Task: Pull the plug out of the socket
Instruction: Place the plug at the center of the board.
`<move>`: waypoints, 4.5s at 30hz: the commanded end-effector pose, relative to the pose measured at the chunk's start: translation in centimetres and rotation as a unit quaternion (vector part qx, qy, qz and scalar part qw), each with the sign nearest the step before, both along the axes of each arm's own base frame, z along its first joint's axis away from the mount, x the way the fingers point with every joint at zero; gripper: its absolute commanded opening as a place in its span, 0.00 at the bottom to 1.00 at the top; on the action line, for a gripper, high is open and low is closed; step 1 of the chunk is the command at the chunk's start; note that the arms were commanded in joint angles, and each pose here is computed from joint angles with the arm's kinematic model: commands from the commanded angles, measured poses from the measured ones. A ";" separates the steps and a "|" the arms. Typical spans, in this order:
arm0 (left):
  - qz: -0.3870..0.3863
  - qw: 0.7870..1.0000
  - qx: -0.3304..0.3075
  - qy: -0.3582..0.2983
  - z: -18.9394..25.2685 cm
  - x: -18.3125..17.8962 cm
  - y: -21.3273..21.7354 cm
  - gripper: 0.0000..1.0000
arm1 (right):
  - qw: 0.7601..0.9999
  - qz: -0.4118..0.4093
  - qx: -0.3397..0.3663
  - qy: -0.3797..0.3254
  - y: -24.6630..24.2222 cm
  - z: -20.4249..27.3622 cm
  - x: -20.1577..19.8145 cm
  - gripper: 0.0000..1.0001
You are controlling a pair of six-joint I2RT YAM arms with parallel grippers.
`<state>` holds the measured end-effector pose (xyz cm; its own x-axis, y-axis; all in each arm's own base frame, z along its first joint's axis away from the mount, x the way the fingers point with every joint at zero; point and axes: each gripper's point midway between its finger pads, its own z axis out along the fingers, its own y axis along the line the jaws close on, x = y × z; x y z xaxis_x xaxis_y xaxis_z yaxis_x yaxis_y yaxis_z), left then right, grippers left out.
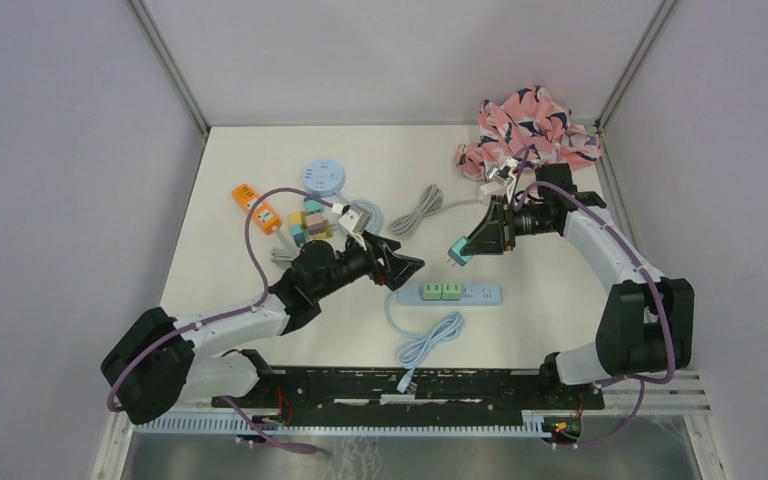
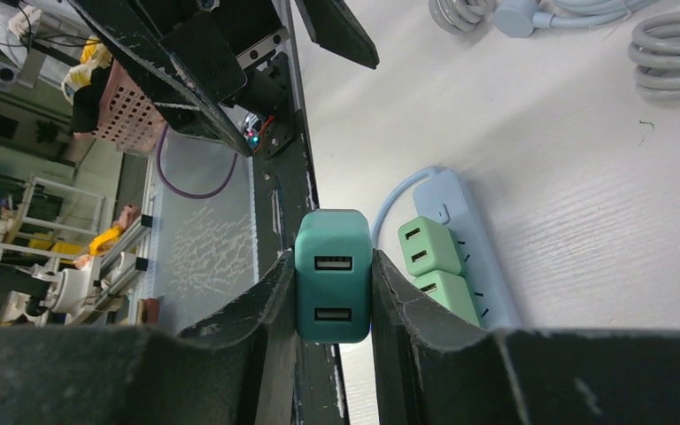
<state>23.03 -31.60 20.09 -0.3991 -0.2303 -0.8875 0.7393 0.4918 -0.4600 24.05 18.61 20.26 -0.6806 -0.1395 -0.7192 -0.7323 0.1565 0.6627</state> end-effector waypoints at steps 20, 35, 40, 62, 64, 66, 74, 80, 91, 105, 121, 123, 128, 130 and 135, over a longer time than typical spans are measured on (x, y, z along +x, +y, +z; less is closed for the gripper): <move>0.081 0.984 0.148 -0.063 2.4 1.5 -2.8 0.91 | 0.987 -0.035 0.015 0.155 0.5 -1.2 2.7 0.02; 0.091 0.944 0.310 -0.062 -0.6 2.4 -8.0 0.88 | 0.970 -0.059 0.000 0.237 0.5 -2.6 3.6 0.01; 0.079 0.946 0.309 -0.060 -0.7 2.7 -9.5 0.74 | 0.969 -0.058 0.000 0.238 0.5 -2.6 3.6 0.01; 0.076 0.942 0.323 -0.048 -2.3 3.7 -8.8 0.03 | 0.981 -0.028 -0.013 0.193 0.1 -1.9 2.2 0.49; 0.080 0.946 0.311 -0.048 -2.2 3.4 -8.1 0.03 | 0.985 -0.021 -0.015 0.172 0.0 -1.8 2.0 0.56; 0.087 0.948 0.302 -0.045 -2.4 3.2 -7.2 0.03 | 0.988 -0.016 -0.016 0.153 0.0 -1.8 2.0 0.60; 0.122 0.955 0.271 -0.012 -4.0 3.4 -2.7 0.03 | 0.992 -0.004 -0.024 0.125 -0.3 -1.7 1.6 0.62; 0.147 0.960 0.233 0.048 -5.1 5.1 0.8 0.03 | 0.993 -0.001 -0.026 0.118 -0.3 -1.7 1.5 0.62; 0.230 0.948 0.192 0.112 -7.0 7.9 7.9 0.03 | 0.993 0.000 -0.030 0.115 -0.4 -1.8 1.4 0.61; 0.391 0.874 0.237 0.165 -9.5 10.1 15.5 0.03 | 0.993 0.001 -0.030 0.118 -0.4 -1.8 1.4 0.60; 0.458 0.833 0.240 0.196 -10.5 13.3 19.0 0.22 | 0.993 0.002 -0.029 0.118 -0.4 -1.7 1.3 0.60; 0.461 0.828 0.245 0.203 -10.9 13.6 19.1 0.29 | 0.993 0.003 -0.029 0.118 -0.4 -1.7 1.3 0.60; 0.465 0.818 0.259 0.218 -11.8 14.2 19.3 0.57 | 0.993 0.004 -0.029 0.118 -0.4 -1.7 1.3 0.60; 0.462 0.815 0.268 0.226 -12.2 14.3 19.3 0.67 | 0.993 0.004 -0.030 0.118 -0.4 -1.7 1.3 0.60; 0.445 0.815 0.282 0.243 -12.7 14.3 18.8 0.79 | 0.993 0.005 -0.032 0.117 -0.5 -1.8 1.3 0.60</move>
<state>36.31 -12.34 6.19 -0.6474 -0.1885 -0.7385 -0.2028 0.9766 -0.0714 24.66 18.07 17.09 -0.8618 -0.1914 -0.4697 -0.5039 0.2188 0.8356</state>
